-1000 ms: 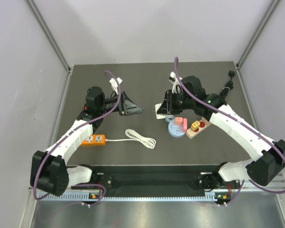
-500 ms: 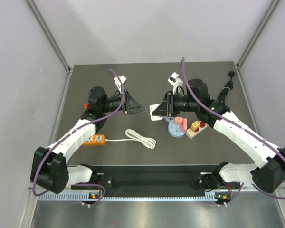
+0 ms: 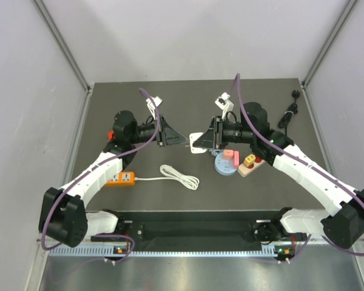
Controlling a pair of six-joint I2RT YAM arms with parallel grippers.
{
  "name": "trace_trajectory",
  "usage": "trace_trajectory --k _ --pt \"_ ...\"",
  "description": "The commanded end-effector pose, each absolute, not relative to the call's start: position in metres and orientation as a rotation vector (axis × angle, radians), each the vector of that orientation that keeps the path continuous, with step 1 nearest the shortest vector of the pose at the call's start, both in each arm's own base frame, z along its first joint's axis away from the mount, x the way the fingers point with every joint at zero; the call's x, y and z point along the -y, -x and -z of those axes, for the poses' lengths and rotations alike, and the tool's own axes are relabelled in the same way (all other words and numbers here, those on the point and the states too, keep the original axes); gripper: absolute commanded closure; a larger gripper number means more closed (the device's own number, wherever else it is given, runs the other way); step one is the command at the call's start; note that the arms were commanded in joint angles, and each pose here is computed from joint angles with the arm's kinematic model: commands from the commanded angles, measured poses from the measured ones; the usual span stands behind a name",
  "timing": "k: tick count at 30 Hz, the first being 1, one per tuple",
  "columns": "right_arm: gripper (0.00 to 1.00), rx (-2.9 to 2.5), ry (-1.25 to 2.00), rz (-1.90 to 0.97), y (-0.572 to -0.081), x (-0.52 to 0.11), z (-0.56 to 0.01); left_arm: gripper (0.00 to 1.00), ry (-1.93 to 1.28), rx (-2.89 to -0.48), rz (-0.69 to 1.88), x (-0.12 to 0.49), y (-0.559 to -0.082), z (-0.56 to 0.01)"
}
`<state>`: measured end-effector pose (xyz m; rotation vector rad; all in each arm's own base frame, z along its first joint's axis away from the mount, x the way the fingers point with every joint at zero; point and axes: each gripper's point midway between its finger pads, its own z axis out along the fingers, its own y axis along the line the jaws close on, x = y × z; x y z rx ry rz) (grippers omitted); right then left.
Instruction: Insert the plug
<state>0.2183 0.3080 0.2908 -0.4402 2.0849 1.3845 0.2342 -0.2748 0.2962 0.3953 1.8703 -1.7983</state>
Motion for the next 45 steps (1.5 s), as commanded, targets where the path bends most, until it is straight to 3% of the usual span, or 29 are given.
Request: trace_trajectory --k 1,4,19,27,43,45 --pt "1.00 -1.950 0.484 -1.450 -0.214 -0.310 -0.321 0.92 -0.458 -1.800 1.752 0.277 -0.237 -0.309" --pt "1.00 -1.940 0.486 -1.462 -0.214 -0.311 -0.322 1.00 -0.456 -1.805 1.743 0.277 -0.239 -0.305" --pt "1.00 -1.821 0.501 -1.582 -0.206 -0.312 -0.342 1.00 -0.441 -1.783 1.775 0.278 -0.238 -0.302" --pt "1.00 -1.743 0.529 -1.653 -0.197 -0.311 -0.355 1.00 -0.501 -1.597 1.872 0.275 -0.223 -0.337" --pt "1.00 -1.707 0.534 -1.691 -0.192 -0.308 -0.359 1.00 -0.486 -1.547 1.906 0.272 -0.217 -0.352" --pt "1.00 -1.715 0.530 -1.681 -0.193 -0.307 -0.357 0.89 -0.480 -1.548 1.906 0.272 -0.217 -0.354"
